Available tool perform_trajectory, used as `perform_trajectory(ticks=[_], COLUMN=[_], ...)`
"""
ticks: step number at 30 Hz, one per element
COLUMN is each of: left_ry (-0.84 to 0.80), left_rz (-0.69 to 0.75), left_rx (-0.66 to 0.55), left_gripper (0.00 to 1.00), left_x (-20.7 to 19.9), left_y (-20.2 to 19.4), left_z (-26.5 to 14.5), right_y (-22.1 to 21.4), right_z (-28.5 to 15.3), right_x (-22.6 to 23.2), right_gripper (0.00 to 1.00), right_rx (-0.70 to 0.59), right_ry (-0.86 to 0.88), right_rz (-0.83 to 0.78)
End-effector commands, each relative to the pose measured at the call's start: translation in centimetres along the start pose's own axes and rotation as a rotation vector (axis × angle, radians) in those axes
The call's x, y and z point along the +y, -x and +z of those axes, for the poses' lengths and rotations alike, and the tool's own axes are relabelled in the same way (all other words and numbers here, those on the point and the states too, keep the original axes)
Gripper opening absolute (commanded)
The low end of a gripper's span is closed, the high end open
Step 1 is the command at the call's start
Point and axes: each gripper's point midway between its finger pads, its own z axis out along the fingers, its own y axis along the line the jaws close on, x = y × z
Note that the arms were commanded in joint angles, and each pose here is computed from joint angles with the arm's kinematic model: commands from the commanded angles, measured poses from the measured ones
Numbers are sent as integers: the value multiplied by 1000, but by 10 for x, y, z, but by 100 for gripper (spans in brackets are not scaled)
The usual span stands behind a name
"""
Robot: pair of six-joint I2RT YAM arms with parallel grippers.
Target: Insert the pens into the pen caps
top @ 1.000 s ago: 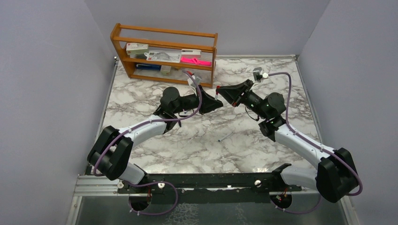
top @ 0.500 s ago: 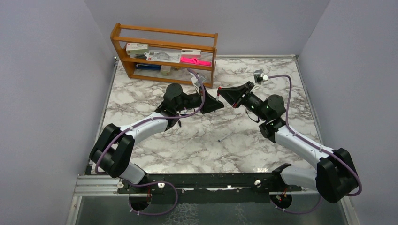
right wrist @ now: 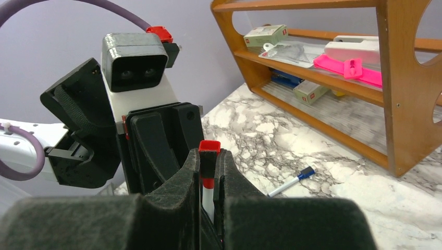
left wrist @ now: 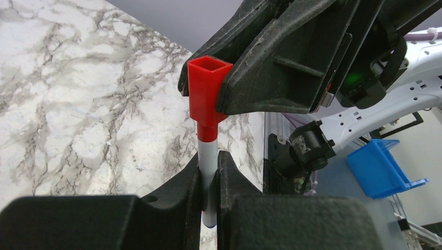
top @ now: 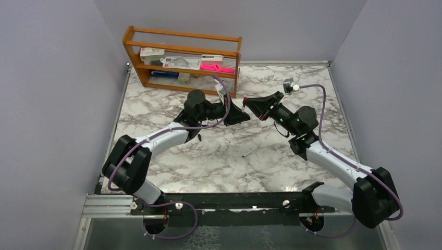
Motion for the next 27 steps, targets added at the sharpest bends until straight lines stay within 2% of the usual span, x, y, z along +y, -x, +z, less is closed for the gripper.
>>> perform_trajectory(ticks=[1,5,6,9,11,13,17,20,27], left_ry=[34,72,80,112,132,151,220,388,902], left_rz=[242,220,218,205,194,180,146,96,-9], left_rx=[-333,-280,-270,-250,-238,-223,-194,-137,135], left_gripper=[0,0,0,0,0,0,0,0,0], left_x=[-14,-4,-3,4,9,15,35,75,177], left_y=[88,58,54,42,34,26,10,-7,-74], left_z=[-18,-26,-27,-32,-34,-35,-37,-40,-82], right_y=[-86,-53,-48,-31,-20,-10,0,-3,-28], right_z=[-25,-8,-5,-1,0,-1,-8,-14,-24], right_x=[7,3,0,-5,-10,-12,-18,-23,-36], right_gripper=[1,1,5,25,35,39,39,39,39], right_rx=[385,315,303,260,233,210,173,179,243], right_ry=[11,-32,-50,-98,-134,-154,-213,-247,-285], right_rz=[82,16,6,-28,-48,-71,-89,-94,-79])
